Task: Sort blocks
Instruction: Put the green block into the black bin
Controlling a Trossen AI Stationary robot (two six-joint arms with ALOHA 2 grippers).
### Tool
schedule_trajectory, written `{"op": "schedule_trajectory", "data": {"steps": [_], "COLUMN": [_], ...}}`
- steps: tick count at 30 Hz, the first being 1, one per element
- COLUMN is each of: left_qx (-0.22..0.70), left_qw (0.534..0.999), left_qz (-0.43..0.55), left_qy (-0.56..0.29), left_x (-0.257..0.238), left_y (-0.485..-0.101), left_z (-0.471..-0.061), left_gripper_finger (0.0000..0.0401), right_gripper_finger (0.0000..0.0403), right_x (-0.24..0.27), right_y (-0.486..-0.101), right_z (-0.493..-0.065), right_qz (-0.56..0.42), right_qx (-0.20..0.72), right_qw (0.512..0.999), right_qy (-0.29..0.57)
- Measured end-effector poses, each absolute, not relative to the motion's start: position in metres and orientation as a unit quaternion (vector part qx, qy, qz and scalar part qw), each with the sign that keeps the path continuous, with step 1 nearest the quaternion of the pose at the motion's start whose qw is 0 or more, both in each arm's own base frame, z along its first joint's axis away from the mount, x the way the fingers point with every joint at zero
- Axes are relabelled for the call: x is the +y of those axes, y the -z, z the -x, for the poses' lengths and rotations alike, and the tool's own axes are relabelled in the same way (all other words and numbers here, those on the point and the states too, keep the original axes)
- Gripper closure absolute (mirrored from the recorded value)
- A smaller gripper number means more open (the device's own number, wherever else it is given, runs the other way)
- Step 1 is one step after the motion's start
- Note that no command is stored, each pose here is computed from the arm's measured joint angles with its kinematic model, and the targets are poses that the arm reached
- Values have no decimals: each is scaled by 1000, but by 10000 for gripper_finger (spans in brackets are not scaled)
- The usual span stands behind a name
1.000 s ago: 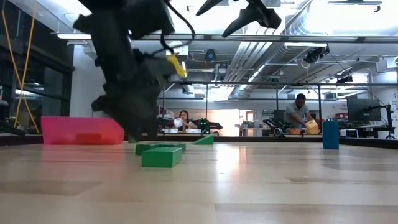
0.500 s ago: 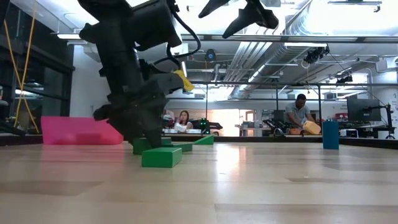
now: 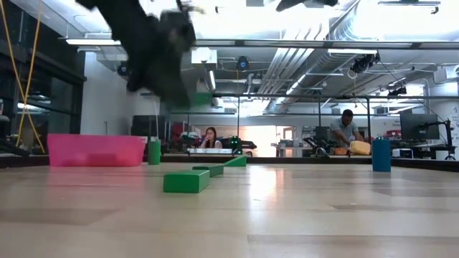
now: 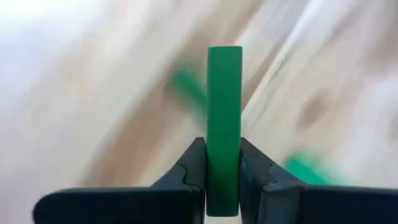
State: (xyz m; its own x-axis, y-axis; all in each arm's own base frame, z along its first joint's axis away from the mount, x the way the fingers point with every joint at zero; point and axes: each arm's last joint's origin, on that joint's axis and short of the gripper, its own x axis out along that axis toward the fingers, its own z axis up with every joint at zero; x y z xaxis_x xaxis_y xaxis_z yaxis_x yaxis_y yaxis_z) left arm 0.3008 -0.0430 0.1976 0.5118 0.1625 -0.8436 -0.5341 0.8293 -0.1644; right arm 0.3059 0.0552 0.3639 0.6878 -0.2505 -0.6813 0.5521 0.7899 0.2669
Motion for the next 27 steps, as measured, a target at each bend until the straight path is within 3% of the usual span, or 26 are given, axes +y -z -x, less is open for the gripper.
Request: {"op": "schedule_trajectory", "data": {"steps": [5,9,12,15,18,22,27], "left_qx": [345,243,232,212,232,233,231], "left_qw": [916,953,960,967,967,968,971], "left_qz": [156,148,125,114,90,77,47], "left_qy": [-136,-100,-93,-84,-55,-48,-43], "left_x": [-42,-42,-42,-43,-45,-45,-44], "left_y": [-251,-285,-284,-288,-282,-281,-276], "left_z": [-287,-286,-288,-291,-294,-296,-303], "left_gripper_finger": [375,375,375,375,375,375,368], "right_gripper_finger": [217,224,257,321,388,388,398], "right_x": [75,106,134,163,187,195,183], "right_y": [-371,-347,-315,-287,-265,-242,-220], "right_z": [-271,-261,-248,-225,-207,-192,-193], "right_qz": [-286,-311,-343,-357,-374,-391,-392], "right_qx": [378,465,556,632,656,661,640], "right_qw": [856,810,735,659,625,591,591], "right_qy": [209,177,181,197,199,245,297]}}
